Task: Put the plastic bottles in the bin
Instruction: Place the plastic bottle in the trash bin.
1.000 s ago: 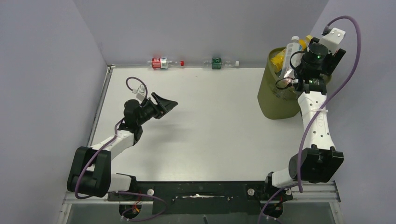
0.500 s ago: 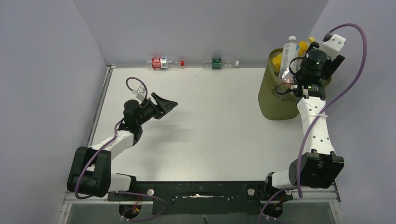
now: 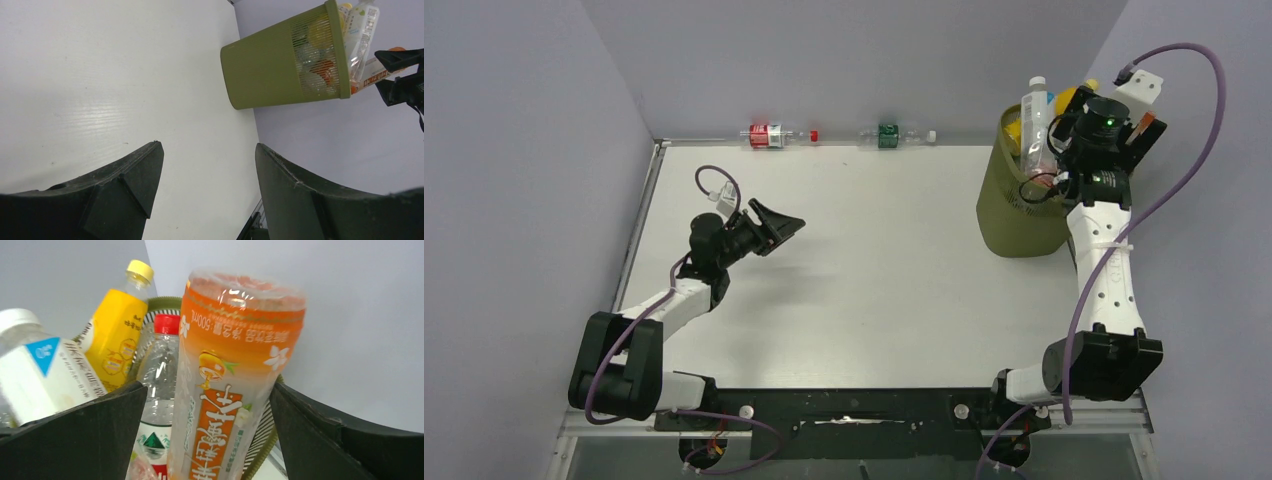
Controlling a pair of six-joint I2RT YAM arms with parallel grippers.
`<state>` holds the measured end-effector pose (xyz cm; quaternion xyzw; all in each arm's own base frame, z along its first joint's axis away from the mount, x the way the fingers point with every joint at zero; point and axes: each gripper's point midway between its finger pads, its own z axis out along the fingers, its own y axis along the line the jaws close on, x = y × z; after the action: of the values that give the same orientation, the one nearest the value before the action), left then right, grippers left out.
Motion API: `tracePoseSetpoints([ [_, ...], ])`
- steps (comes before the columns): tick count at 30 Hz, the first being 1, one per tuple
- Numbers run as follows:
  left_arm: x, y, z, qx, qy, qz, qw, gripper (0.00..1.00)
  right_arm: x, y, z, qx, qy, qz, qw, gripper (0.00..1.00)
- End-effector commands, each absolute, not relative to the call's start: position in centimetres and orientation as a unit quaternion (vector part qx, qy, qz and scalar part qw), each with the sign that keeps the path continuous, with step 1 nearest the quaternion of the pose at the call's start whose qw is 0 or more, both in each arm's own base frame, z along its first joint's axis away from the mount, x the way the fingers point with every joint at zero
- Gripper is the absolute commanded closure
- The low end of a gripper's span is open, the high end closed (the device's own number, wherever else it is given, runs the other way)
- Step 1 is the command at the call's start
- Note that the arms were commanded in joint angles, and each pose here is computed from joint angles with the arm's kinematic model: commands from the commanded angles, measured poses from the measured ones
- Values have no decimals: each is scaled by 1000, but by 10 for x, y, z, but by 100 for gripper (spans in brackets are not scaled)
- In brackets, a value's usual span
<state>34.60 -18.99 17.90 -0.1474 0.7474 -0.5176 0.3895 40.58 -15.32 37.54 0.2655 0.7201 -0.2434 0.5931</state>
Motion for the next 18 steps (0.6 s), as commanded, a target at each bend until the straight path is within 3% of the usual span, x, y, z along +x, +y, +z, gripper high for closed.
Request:
tracePoseSetpoints([
  [1, 360, -189, 211, -123, 727, -520, 431, 33, 380, -135, 440, 271, 680, -198, 652, 1],
  [9, 370, -189, 228, -116, 723, -515, 445, 33, 362, -100, 466, 227, 675, -142, 687, 2],
  [18, 404, -193, 243, -110, 721, -505, 461, 33, 406, 56, 466, 47, 715, -43, 696, 2],
])
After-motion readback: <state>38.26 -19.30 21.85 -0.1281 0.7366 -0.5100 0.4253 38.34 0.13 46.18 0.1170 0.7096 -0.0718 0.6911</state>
